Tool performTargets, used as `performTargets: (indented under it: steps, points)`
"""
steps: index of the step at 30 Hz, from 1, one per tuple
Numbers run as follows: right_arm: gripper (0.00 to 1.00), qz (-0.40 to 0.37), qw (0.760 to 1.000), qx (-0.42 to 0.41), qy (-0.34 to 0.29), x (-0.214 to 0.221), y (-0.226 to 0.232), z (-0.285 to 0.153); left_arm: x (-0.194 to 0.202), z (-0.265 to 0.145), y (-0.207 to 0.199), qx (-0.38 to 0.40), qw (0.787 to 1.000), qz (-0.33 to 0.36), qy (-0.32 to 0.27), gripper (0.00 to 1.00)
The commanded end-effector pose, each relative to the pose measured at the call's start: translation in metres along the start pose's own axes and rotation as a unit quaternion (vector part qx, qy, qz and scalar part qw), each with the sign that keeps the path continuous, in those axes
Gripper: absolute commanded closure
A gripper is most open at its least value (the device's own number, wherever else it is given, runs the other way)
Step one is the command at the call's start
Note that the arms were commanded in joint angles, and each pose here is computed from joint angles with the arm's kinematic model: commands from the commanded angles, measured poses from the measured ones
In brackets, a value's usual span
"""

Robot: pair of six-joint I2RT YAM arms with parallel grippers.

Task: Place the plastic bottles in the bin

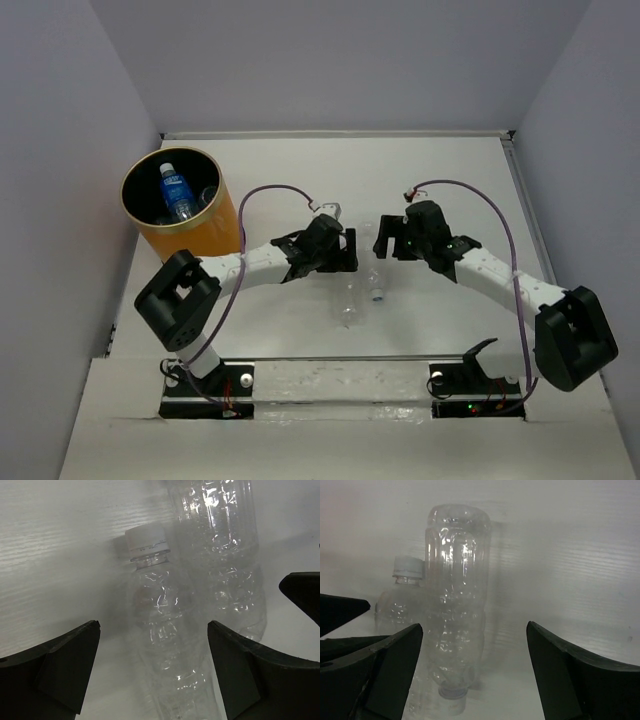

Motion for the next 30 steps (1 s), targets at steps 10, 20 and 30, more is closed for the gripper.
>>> performTargets:
  steps: [10, 20, 30]
  points:
    - [0.04, -0.017, 0.998, -0.04, 0.046, -0.028, 0.033, 0.064, -0.003, 0.023, 0.002, -0.017, 1.0, 0.018, -0.001, 0.53]
    - [0.24, -0.02, 0.997, -0.029, 0.065, -0.028, 0.037, 0.096, -0.102, -0.119, 0.023, -0.051, 0.979, -0.008, -0.196, 0.59]
    - [0.62, 0.003, 0.994, -0.107, 0.023, -0.045, 0.061, 0.063, -0.216, -0.344, 0.131, -0.265, 0.832, -0.103, -0.476, 0.59]
Point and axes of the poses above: each gripper's point midway between its finger pads, its own z axis out along the fingers, its own y axis along the line the jaws close on, x = y × z, the point moved 5 cm from there along -z, back along the fingers, and after that the axes turned 12 degrees about z, right-handed, at the moved point
